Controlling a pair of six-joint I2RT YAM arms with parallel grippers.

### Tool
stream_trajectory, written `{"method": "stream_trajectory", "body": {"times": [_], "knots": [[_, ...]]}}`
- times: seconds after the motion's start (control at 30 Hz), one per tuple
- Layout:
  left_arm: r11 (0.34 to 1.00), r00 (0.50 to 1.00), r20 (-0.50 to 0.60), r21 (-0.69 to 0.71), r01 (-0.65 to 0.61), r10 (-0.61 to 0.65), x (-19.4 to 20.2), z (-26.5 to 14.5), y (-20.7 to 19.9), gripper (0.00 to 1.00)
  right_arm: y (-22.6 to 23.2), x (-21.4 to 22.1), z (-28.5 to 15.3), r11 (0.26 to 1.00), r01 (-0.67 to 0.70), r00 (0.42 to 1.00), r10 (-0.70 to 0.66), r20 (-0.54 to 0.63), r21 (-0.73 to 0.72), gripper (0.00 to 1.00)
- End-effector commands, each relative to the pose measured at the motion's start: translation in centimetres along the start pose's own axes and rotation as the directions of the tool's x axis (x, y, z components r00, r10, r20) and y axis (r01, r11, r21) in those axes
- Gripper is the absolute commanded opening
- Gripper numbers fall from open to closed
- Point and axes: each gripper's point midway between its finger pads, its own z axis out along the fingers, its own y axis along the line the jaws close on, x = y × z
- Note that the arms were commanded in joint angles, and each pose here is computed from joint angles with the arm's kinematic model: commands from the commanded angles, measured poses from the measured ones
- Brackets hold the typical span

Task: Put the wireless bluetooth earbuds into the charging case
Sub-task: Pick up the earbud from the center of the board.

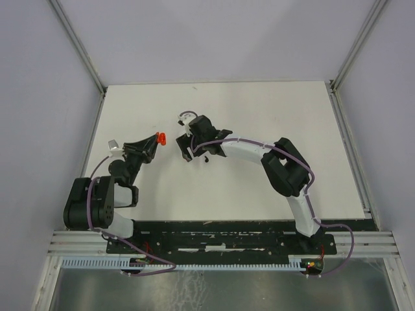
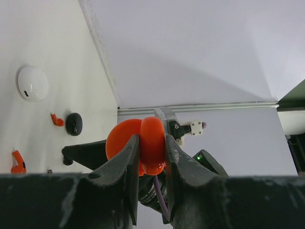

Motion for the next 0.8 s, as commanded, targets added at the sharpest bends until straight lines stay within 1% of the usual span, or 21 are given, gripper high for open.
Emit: {"method": "stream_trajectory", "body": {"times": [0.0, 0.3, 0.77], "knots": [[1.0, 1.0, -0.001, 0.024, -0.012, 0.012, -0.3, -0.6, -0.9, 0.03, 1.9, -1.6, 0.6, 0.996, -0.007, 1.0, 0.009, 0.027, -0.087, 0.84], [1.0, 0.999, 0.036, 0.001, -0.026, 0.026, -1.5, -1.3, -0.8, 0.03, 3.3, -1.3, 1.8, 0.987, -0.016, 1.0, 0.018, 0.009, -0.161, 0.84], [0.999, 0.999, 0.042, -0.018, -0.032, 0.033, -1.7, -1.6, -0.5, 0.03, 4.9, -0.5, 3.4, 0.975, -0.016, 1.0, 0.013, -0.017, -0.223, 0.83]]}}
